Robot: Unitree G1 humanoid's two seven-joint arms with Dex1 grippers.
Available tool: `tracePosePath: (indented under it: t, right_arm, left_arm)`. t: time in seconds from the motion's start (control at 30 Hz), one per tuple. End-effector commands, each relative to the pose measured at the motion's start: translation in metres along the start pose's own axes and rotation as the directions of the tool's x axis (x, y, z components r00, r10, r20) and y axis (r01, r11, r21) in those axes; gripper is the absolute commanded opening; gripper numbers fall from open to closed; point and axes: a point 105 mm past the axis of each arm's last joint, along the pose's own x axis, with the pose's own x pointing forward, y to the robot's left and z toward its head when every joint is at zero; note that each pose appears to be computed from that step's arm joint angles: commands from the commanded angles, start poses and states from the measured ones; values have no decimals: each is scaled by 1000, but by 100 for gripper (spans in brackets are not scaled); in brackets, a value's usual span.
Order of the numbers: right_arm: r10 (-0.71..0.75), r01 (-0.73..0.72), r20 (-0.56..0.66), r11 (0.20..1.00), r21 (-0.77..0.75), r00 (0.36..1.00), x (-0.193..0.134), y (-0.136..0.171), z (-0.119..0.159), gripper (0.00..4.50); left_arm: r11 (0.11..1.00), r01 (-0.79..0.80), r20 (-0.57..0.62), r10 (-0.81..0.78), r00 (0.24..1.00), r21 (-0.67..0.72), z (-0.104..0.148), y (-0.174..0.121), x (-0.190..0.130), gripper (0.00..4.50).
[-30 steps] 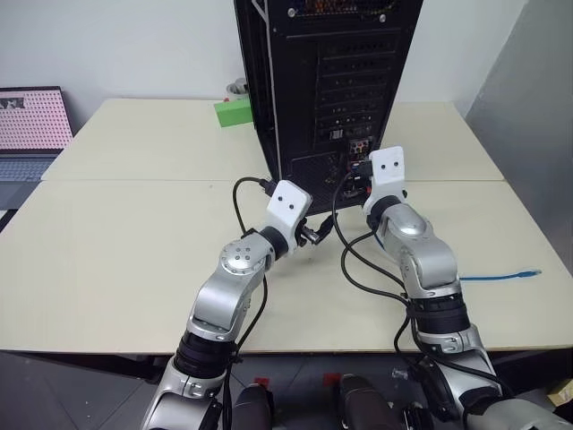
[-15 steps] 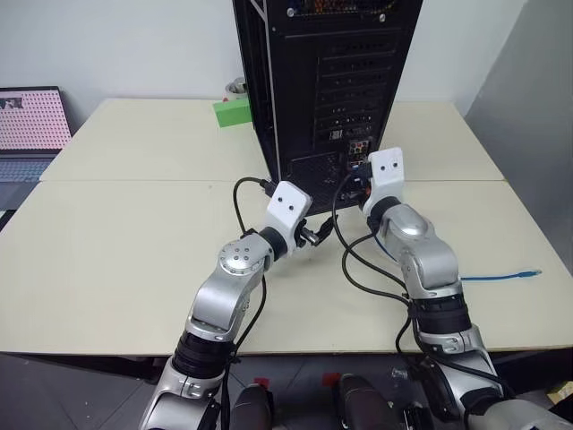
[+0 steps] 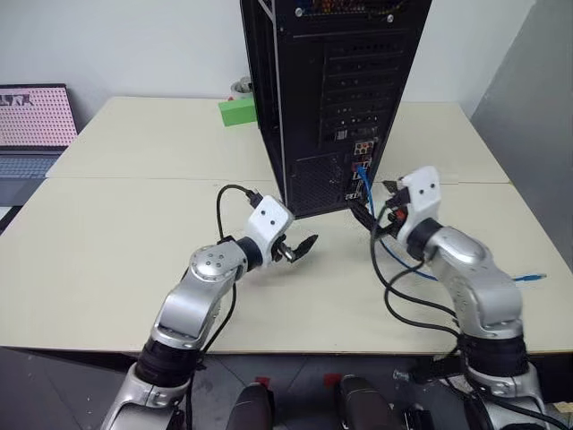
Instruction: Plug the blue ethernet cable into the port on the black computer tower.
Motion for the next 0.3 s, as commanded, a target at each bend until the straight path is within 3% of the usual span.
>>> tracePosePath:
  t: [0.03, 0.3]
  right_arm:
    - [103, -102, 122, 995, -19, 987, -28, 0, 30, 449]
    - [159, -157, 98, 987, -28, 982, -48, -17, 34, 449]
  left_arm:
    - [999, -39, 62, 37, 997, 25, 17, 21, -19, 408]
    - [1000, -5, 73, 3, 997, 21, 21, 47, -49, 408]
